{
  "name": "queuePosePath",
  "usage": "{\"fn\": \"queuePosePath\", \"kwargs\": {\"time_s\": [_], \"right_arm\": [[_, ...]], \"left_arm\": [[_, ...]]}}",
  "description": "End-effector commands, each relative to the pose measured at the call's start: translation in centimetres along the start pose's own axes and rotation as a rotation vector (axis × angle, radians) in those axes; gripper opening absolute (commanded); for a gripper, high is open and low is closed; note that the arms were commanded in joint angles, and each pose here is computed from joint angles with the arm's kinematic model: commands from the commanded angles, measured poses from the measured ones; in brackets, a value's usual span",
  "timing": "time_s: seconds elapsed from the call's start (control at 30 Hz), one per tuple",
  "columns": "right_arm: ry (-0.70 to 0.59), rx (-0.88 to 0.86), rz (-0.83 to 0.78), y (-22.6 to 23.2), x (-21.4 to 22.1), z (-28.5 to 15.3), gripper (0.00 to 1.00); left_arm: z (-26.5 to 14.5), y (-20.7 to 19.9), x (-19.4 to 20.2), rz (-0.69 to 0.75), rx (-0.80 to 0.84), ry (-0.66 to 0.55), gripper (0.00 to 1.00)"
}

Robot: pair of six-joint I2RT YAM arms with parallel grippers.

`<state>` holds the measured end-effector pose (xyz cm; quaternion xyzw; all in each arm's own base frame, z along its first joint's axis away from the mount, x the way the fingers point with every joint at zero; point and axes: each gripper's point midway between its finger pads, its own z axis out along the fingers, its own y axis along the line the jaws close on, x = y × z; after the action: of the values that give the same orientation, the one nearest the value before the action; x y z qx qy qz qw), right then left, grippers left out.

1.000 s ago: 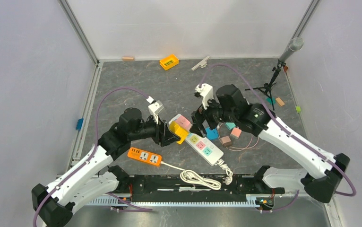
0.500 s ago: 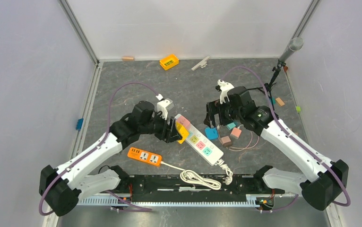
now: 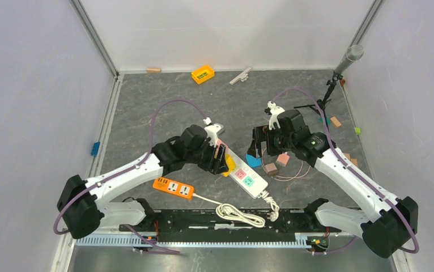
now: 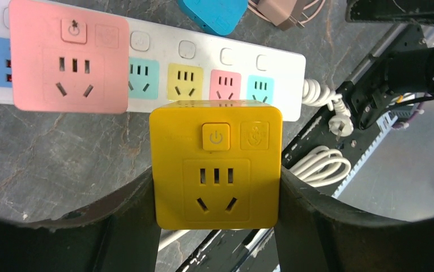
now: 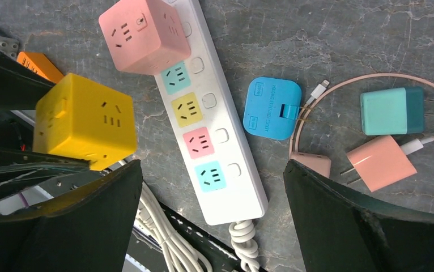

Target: Insert the plug

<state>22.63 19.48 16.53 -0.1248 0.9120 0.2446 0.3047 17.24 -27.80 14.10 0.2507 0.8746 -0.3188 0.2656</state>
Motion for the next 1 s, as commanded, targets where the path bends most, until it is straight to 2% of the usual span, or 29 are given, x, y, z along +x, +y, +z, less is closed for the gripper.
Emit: {"fn": "queuePosePath", "kwargs": {"time_s": [0.0,0.17,0.37,0.63,0.97], "right_arm": [[-0.030,-0.026,0.020,0.5,-0.9,-0.5,0.98],[-0.040,-0.001,0.011,-0.1,-1.1,-1.1,0.98],[-0.044,0.041,0.001,-1.2,-1.1,-1.7,0.98],[-0.044,0.077,0.014,-2.3,-0.6,-1.9,0.98],[-0.028,0.075,0.031,-2.8,0.2,-1.6,0.98]], "left_arm": [[1.1,-1.8,-3.6,0.002,-0.007,-0.119,0.02],[2.3,-2.6,-3.5,0.139,-0.060,-0.144,0.02],[2.9,-1.8,-4.2,0.157,-0.156,-0.190,0.02],[5.0,-0.9,-3.4,0.167,-0.266,-0.079,0.02],[6.2,-0.3,-2.9,0.198,-0.313,-0.017,0.02]]}}
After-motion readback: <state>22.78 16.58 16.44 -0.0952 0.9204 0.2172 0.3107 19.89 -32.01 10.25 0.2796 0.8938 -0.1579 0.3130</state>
